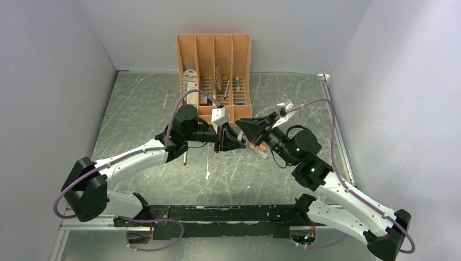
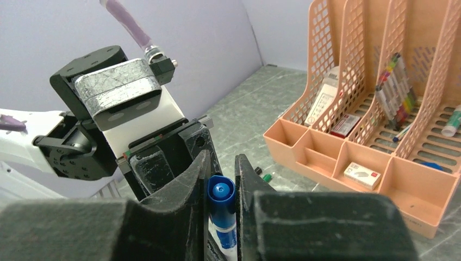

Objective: Insert the pens into the pen caps

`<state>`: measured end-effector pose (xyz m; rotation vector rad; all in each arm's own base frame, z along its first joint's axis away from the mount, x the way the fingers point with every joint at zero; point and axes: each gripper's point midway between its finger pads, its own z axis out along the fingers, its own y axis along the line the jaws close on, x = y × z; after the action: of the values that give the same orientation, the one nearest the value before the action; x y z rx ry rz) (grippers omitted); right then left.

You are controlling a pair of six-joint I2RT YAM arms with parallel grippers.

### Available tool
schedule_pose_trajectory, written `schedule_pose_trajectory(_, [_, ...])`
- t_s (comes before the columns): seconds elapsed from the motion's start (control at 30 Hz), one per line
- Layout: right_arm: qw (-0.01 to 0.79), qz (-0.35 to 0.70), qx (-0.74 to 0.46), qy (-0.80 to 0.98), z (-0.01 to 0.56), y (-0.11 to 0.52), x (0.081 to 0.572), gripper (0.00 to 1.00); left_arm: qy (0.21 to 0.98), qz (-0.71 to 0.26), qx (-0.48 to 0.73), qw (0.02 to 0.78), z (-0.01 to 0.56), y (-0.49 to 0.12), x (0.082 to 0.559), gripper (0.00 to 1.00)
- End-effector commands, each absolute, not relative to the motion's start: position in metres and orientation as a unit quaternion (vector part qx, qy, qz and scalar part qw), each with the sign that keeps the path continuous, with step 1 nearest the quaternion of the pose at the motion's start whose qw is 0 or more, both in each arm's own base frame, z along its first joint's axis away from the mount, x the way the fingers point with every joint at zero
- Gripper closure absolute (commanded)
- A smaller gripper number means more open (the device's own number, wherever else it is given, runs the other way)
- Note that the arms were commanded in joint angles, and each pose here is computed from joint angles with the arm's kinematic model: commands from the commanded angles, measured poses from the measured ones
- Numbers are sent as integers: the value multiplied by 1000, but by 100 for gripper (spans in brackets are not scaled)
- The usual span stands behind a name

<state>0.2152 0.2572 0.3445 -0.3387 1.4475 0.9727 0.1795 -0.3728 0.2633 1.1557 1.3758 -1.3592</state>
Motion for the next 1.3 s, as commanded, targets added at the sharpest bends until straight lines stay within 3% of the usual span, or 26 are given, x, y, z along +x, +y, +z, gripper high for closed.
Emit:
schedule_pose_trajectory(0.0, [577,455,-161,659,317,266,197,100,515,-526,460,496,315,-388,203,93])
schedule_pose_trajectory(0.53, [461,496,-171,716,233,280,168,100,454,-498,481,561,388,-401,223,93])
schedule_pose_trajectory(1.27, [407,500,-151,749,181,280,148,100,412,-493,445,623,449,-400,235,93])
